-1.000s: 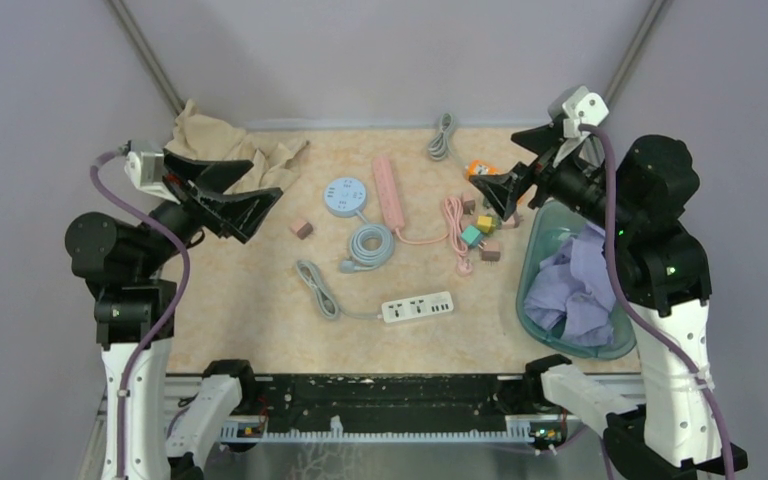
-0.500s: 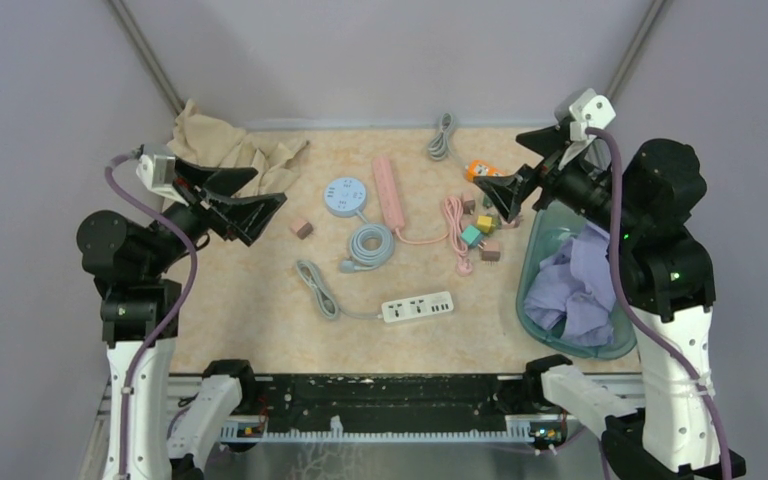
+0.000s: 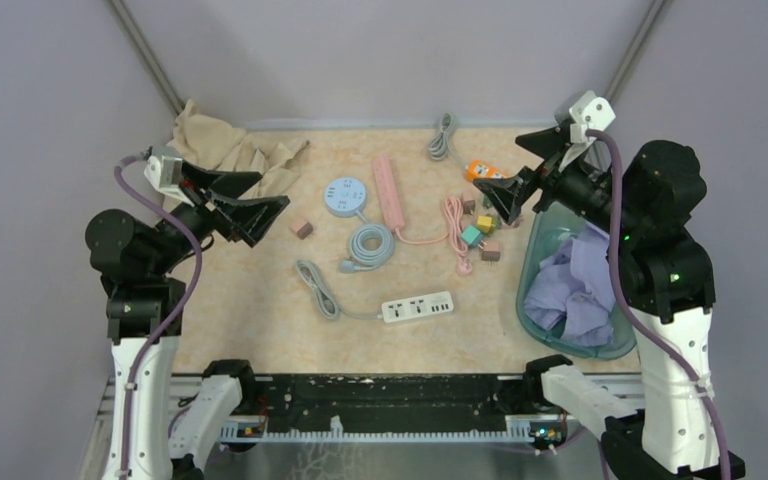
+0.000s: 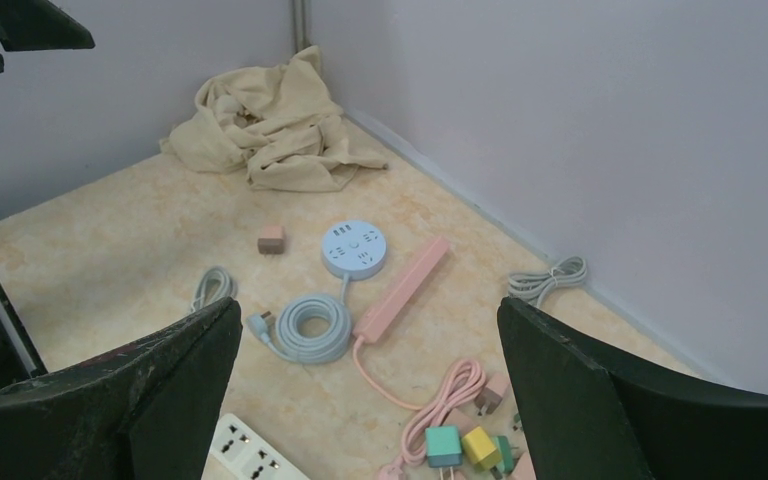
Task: Pull the plug off the socket
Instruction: Reset both arms
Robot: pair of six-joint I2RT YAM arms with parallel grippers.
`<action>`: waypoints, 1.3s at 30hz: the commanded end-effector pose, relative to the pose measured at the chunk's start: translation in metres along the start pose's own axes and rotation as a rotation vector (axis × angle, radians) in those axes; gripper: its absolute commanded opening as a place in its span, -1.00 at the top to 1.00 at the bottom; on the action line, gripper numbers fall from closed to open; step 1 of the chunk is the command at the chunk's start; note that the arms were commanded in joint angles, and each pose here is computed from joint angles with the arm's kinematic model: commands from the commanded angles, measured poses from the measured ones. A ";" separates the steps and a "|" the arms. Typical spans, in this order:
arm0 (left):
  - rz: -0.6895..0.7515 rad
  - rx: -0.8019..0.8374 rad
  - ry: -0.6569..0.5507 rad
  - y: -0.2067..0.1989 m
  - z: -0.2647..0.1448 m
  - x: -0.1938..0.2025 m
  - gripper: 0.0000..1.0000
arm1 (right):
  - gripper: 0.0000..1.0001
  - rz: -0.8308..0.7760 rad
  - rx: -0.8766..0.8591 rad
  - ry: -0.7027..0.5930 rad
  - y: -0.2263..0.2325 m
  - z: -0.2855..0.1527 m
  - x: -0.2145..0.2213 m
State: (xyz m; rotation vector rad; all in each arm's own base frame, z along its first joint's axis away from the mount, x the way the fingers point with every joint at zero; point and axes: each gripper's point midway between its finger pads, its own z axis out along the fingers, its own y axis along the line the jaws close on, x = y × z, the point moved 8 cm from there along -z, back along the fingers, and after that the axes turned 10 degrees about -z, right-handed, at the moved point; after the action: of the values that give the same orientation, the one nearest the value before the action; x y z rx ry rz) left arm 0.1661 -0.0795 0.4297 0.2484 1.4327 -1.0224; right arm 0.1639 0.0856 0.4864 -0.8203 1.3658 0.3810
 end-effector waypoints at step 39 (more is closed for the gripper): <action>0.010 0.035 0.005 0.000 -0.002 0.007 -1.00 | -0.98 -0.002 0.023 -0.020 -0.003 -0.003 -0.002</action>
State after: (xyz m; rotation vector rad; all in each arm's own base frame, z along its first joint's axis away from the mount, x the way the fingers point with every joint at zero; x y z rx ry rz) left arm 0.1672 -0.0808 0.4192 0.2530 1.4470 -1.0450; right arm 0.1672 0.0845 0.4792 -0.8171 1.3900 0.3826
